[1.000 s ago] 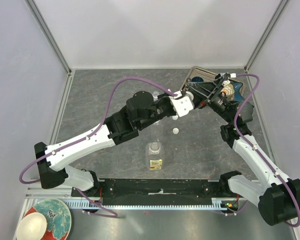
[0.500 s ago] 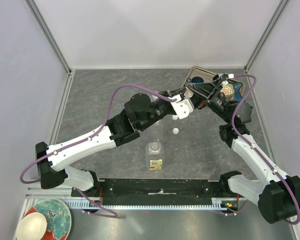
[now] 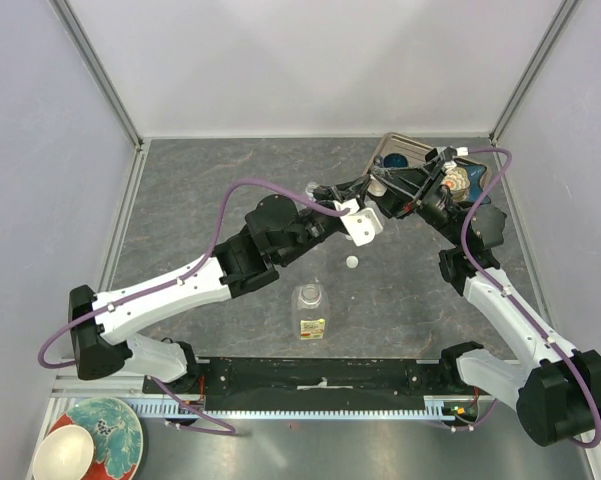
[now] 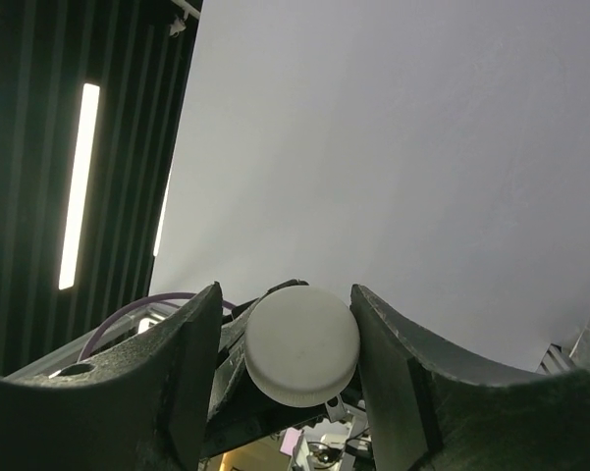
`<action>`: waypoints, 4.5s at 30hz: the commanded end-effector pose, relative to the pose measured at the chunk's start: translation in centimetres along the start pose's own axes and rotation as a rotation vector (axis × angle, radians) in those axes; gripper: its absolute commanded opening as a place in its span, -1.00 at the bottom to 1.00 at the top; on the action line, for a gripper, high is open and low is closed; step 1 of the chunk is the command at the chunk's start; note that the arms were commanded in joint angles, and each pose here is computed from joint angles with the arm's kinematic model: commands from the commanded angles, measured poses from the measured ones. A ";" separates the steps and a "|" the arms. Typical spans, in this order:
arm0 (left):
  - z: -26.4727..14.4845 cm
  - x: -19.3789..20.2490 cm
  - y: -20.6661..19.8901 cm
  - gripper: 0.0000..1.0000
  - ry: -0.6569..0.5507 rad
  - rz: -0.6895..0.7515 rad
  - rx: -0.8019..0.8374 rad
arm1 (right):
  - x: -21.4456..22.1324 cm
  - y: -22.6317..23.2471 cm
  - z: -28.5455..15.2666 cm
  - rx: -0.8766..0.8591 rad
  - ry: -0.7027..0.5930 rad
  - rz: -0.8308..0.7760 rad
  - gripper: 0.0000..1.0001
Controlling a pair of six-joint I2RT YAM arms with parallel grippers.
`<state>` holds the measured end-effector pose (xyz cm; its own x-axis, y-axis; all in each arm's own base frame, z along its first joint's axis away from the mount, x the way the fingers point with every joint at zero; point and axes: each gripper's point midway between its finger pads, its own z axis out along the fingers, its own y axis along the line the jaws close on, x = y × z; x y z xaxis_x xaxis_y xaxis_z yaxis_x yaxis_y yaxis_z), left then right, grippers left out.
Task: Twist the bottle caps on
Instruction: Pick up the bottle cap from the center of the board, then adjust the plastic bottle at the center of the board.
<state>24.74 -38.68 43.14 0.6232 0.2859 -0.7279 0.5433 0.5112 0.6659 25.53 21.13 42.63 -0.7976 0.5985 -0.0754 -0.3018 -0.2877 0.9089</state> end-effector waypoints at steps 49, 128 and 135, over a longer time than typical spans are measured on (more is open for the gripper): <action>-4.7 -0.9 5.5 0.73 0.106 -0.025 -0.083 | -0.3 -0.3 0.1 0.210 0.009 -0.310 -0.37; -18.8 12.5 -14.2 -0.63 0.663 -0.561 0.857 | -2.2 0.8 -2.7 0.456 -0.044 -0.704 -0.17; -20.6 14.3 -17.7 -0.95 0.998 -0.403 0.987 | -3.0 0.0 -3.2 0.512 -0.074 -0.722 -0.17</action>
<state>13.42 -29.53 20.18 -0.0849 0.7673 -0.6357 0.9960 0.0483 -0.0748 26.37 17.69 39.74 -0.5268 0.5500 -0.6481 -0.4055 0.5075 0.7603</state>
